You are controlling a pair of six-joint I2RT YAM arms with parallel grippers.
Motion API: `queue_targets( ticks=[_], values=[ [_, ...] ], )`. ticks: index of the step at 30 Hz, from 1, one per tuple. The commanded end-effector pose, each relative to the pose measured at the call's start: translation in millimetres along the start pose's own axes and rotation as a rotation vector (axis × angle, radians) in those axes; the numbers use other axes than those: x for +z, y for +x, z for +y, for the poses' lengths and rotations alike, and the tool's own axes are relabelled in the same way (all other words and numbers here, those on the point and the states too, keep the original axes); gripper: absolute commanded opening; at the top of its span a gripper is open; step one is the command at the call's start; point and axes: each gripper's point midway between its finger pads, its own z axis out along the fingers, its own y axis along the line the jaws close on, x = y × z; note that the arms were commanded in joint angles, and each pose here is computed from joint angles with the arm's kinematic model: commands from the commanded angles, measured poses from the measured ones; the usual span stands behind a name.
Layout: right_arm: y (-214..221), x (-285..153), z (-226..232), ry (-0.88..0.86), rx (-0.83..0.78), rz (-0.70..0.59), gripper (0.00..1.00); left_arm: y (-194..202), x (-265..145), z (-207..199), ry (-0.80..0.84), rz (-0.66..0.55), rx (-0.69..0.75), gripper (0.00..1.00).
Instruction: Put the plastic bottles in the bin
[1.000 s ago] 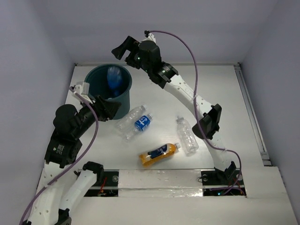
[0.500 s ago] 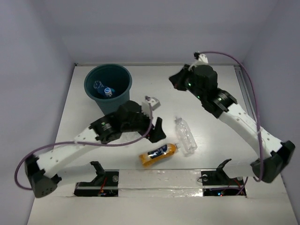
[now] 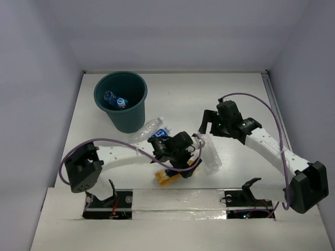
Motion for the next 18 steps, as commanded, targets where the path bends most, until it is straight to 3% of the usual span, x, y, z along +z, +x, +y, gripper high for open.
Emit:
queue_targets(
  ticks=[1, 7, 14, 17, 18],
  values=[
    [0.3, 9.2, -8.8, 0.017, -0.035, 0.042, 0.99, -0.1, 14.8, 13.1, -0.058, 0.006, 0.055, 0.99],
    [25.2, 43.8, -15.2, 0.019, -0.102, 0.188, 0.99, 27.9, 50.9, 23.3, -0.101, 0.116, 0.081, 0.98],
    [30.7, 68.3, -17.9, 0.043, -0.132, 0.249, 0.93, 19.1, 41.7, 21.8, -0.127, 0.066, 0.058, 0.67],
    [29.6, 77.1, -14.9, 0.039, -0.136, 0.266, 0.83, 2.5, 17.3, 17.3, -0.133, -0.001, 0.042, 0.5],
    [29.8, 78.9, -14.4, 0.037, -0.137, 0.269, 0.81, -7.0, 3.4, 14.3, -0.131, -0.043, 0.039, 0.5]
  ],
)
